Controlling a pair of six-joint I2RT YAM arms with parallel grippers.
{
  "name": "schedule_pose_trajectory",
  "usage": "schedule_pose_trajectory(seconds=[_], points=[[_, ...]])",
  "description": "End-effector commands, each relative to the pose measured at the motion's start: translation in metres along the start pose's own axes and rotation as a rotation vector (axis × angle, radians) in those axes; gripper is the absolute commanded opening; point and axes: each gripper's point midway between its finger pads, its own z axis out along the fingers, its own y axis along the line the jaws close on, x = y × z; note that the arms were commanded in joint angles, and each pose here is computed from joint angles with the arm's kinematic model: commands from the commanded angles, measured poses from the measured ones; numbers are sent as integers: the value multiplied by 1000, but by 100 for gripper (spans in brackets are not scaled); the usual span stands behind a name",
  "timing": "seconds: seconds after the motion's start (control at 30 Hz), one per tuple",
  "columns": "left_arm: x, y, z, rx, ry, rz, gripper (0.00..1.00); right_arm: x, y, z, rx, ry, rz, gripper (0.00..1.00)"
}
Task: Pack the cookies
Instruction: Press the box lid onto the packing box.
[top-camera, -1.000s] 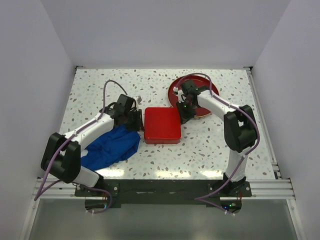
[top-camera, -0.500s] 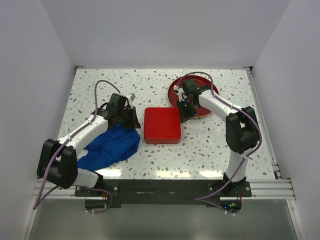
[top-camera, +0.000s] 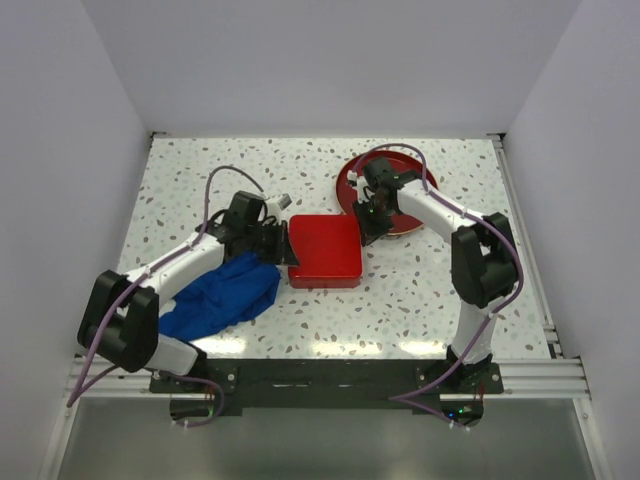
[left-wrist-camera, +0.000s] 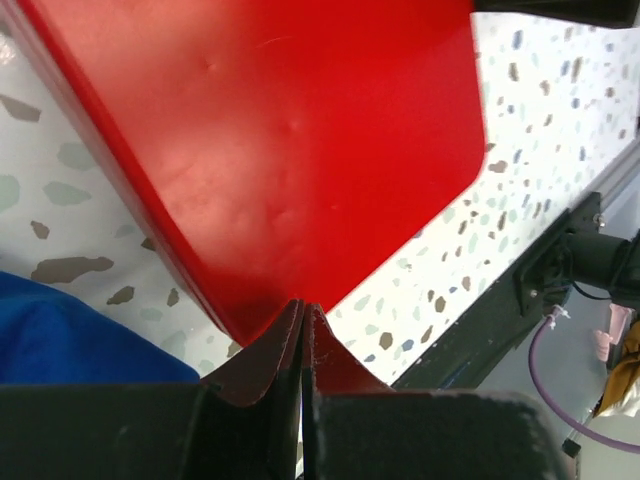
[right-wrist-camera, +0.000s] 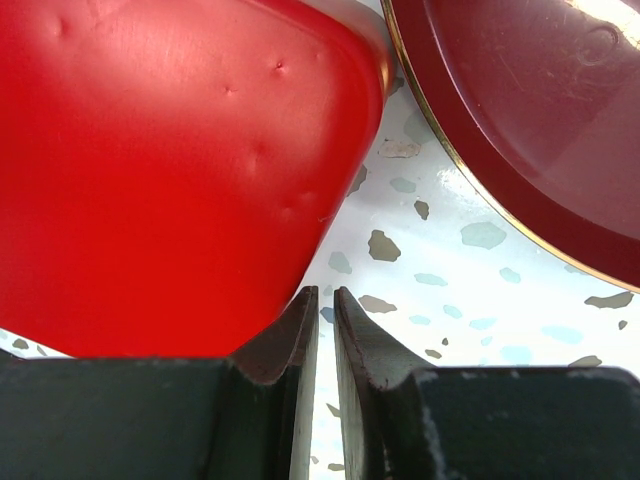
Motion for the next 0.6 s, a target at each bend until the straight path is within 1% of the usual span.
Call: schedule_pose_trajectory(seconds=[0.0, 0.37, 0.57], points=[[2, 17, 13, -55, 9, -22, 6, -10, 5, -9, -8, -35, -16, 17], [11, 43, 25, -155, 37, -61, 5, -10, 5, -14, -6, -49, -23, 18], [13, 52, 32, -185, 53, -76, 4, -17, -8, -27, 17, -92, -13, 19]])
